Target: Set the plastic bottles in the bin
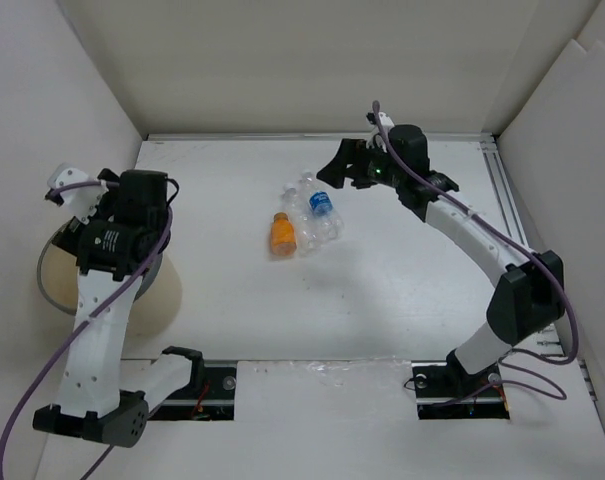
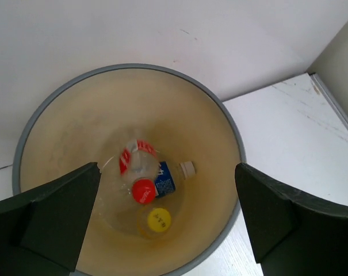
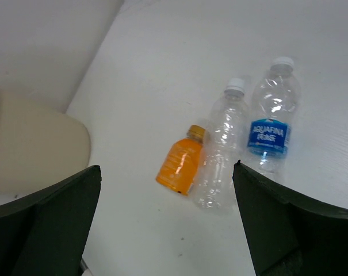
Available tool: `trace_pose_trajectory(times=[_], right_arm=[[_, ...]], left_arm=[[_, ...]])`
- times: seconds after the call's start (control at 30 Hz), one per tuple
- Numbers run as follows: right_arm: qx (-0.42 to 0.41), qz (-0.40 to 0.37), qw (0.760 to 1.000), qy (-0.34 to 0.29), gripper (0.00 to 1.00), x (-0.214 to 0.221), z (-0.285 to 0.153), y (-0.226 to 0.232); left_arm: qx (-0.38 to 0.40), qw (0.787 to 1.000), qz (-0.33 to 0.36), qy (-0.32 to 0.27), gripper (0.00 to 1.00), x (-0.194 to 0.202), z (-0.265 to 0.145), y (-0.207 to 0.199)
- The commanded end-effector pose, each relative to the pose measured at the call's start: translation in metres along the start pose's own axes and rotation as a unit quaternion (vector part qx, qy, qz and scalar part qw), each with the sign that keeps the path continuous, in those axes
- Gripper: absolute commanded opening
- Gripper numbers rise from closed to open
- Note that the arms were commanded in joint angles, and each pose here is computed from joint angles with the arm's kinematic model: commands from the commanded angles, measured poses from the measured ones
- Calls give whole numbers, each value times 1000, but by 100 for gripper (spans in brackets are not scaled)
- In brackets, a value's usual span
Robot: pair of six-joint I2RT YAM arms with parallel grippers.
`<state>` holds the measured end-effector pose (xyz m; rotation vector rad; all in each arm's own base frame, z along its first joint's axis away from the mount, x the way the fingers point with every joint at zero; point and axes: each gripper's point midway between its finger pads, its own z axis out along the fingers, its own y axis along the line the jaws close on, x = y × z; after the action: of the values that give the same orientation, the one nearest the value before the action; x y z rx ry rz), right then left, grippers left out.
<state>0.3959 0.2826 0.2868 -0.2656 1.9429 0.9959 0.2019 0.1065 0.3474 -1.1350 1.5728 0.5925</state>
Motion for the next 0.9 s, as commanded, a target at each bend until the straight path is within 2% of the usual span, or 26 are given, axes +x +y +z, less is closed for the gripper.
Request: trace_pose_trajectory(times=[0.0,0.1,0.13,0.2,0.23,0.27,0.33,0.37,0.43,0.47,0.5,0.57,0.6,0.7,0.8,0.87], right_arm=[[53,-39,998,23,100,4,14,-22],[101,-66,991,58,100,18,26,-53],[115,-68,989,68,100,22,30,-61],[140,-64,982,107,100,39,40,-80],[152,-61,980,116,100,44,43,-88],[161,-59,977,124,98,49,46,-93],[179,-47,972,147,94,67,53,-104],[186,-46,970,152,94,72,55,-109],[194,-45,965,173,93,90,64,-116],[192,-46,963,183,92,99,68,-115],[194,-49,962,185,92,102,73,-115],[214,-46,954,204,90,116,77,-130],[217,-48,952,210,90,123,80,-131],[229,-40,946,225,86,137,87,-143],[272,-30,933,232,78,144,82,-164],[285,-16,929,234,76,147,79,-172]], left_arm=[[20,997,-64,-38,100,-37,-4,-23],[132,991,-12,-35,100,-55,-13,-78],[209,978,-4,-11,100,-56,-26,-107],[287,957,29,6,100,-55,-40,-142],[359,929,78,47,100,-31,-51,-179],[408,908,82,51,100,-40,-66,-199],[461,872,124,108,100,-9,-75,-238],[526,833,125,120,100,-11,-106,-257],[560,805,138,138,100,2,-122,-276],[588,781,141,155,100,11,-131,-289],[601,771,137,162,100,14,-136,-294],[609,765,134,162,100,20,-136,-300],[614,756,142,178,100,36,-135,-301],[619,753,136,178,100,44,-135,-300],[610,757,143,187,100,64,-126,-296],[603,757,152,201,100,80,-121,-294]])
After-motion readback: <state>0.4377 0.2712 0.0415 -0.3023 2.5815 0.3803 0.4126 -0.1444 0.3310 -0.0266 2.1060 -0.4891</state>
